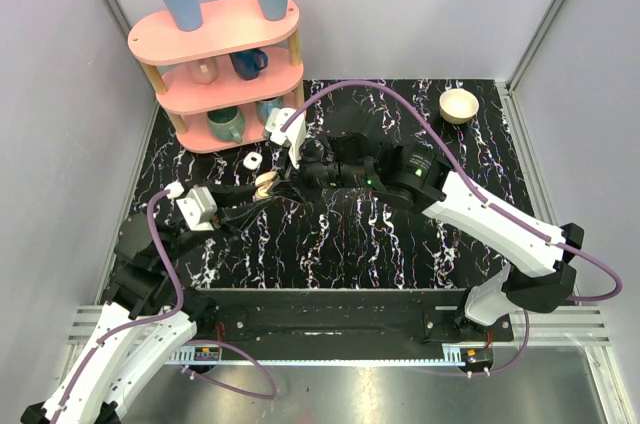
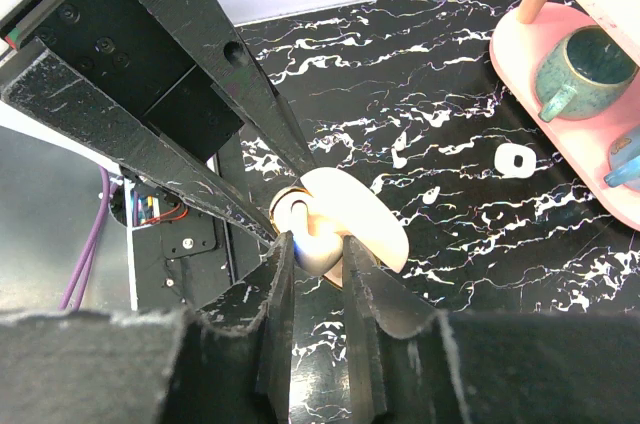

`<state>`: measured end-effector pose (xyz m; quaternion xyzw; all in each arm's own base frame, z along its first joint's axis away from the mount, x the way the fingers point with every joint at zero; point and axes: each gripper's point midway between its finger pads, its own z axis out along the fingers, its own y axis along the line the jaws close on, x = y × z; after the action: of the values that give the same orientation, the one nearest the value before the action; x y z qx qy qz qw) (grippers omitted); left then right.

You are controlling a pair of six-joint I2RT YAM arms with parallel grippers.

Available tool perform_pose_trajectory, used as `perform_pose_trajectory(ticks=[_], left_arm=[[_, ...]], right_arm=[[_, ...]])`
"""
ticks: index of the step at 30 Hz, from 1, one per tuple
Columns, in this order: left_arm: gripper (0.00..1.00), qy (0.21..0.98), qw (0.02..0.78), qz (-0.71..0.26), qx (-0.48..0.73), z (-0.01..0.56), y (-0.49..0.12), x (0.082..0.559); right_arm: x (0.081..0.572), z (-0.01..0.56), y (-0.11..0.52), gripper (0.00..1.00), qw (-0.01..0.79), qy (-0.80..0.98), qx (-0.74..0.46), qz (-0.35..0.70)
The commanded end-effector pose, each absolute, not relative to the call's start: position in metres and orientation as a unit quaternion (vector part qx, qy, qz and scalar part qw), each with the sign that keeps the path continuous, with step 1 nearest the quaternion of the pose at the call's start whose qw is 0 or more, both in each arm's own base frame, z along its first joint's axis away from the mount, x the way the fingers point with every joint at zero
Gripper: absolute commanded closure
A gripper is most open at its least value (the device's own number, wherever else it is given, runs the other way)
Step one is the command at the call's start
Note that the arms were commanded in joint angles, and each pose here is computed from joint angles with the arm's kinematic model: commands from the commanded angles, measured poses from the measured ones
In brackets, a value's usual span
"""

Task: Insert the wireless bluetooth earbuds into the charging case
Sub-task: Insert the left earbud into the left side groove of the charging case.

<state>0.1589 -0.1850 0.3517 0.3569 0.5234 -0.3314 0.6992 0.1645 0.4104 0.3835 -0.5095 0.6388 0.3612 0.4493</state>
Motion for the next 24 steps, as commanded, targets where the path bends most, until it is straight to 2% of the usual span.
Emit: perform_pose_trajectory(ticks=[1, 10, 24], left_arm=[[1.0, 0.471, 0.732, -0.331, 0.364, 0.388, -0.183, 0.148], [1.0, 0.46, 0.72, -0.353, 0.381, 0.387, -0.191, 0.142], [1.0, 0.438, 0.74, -0.383, 0.337, 0.397, -0.191, 0.144]], right_arm=[[0.156, 0.398, 0.411, 0.92, 0.452, 0.621, -0.52, 0.373], [0.152, 0.4, 0.422, 0.91, 0.445, 0.613, -0.521, 0.394], [0.145, 0.394, 0.435, 0.88, 0.428, 0.616, -0.522, 0.407]])
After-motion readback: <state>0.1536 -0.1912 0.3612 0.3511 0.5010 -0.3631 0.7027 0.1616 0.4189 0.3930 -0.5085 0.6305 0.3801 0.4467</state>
